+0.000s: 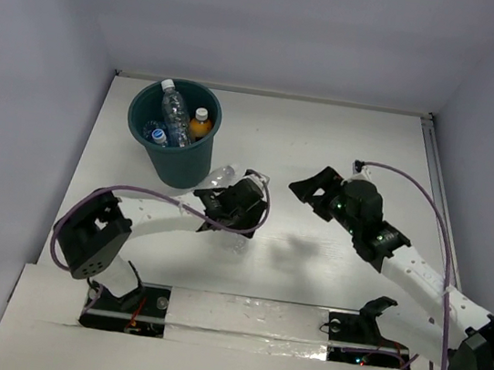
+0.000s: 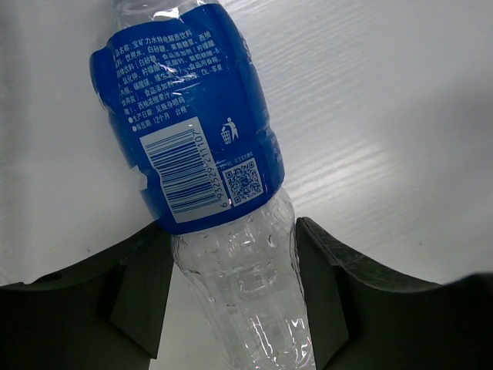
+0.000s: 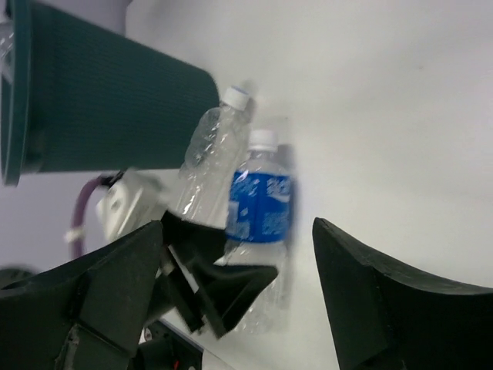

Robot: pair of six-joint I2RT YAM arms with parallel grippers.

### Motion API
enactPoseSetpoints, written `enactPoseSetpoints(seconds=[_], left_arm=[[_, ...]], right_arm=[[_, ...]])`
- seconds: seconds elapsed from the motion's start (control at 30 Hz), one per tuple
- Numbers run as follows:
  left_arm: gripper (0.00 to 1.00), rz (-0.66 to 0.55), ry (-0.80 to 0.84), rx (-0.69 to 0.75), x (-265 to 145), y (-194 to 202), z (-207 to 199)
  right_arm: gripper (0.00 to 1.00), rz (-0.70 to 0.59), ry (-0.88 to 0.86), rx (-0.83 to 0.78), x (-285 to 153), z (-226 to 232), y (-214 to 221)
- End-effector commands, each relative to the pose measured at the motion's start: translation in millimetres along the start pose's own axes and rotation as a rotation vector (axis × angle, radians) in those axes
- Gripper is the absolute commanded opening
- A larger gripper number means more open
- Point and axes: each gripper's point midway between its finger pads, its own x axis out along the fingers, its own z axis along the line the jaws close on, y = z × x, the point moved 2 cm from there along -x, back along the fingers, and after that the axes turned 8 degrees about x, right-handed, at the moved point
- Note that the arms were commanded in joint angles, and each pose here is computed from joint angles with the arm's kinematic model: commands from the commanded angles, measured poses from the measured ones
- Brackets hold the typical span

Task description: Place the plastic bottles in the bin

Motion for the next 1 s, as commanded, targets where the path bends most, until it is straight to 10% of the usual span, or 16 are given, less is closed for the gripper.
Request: enactPoseSetpoints(seconds=[0.0, 0.43, 0.97], left_arm=[[0.39, -0.115, 0.067, -0.069, -38.0, -24.1, -8.8], [0.39, -0.666, 0.05, -0.233, -250.7, -151.3, 46.8], [0.41, -0.88, -0.419, -0.325, -273.1, -234.8, 237.0]], right_arm=[[0.86, -0.067, -0.02, -0.054, 1.3, 25.3, -41.5], [1.0, 0.225, -0.039, -0.036, 92.7, 65.1, 7.7], [1.0, 0.404, 0.075, 0.063, 192.1, 55.0, 89.9]])
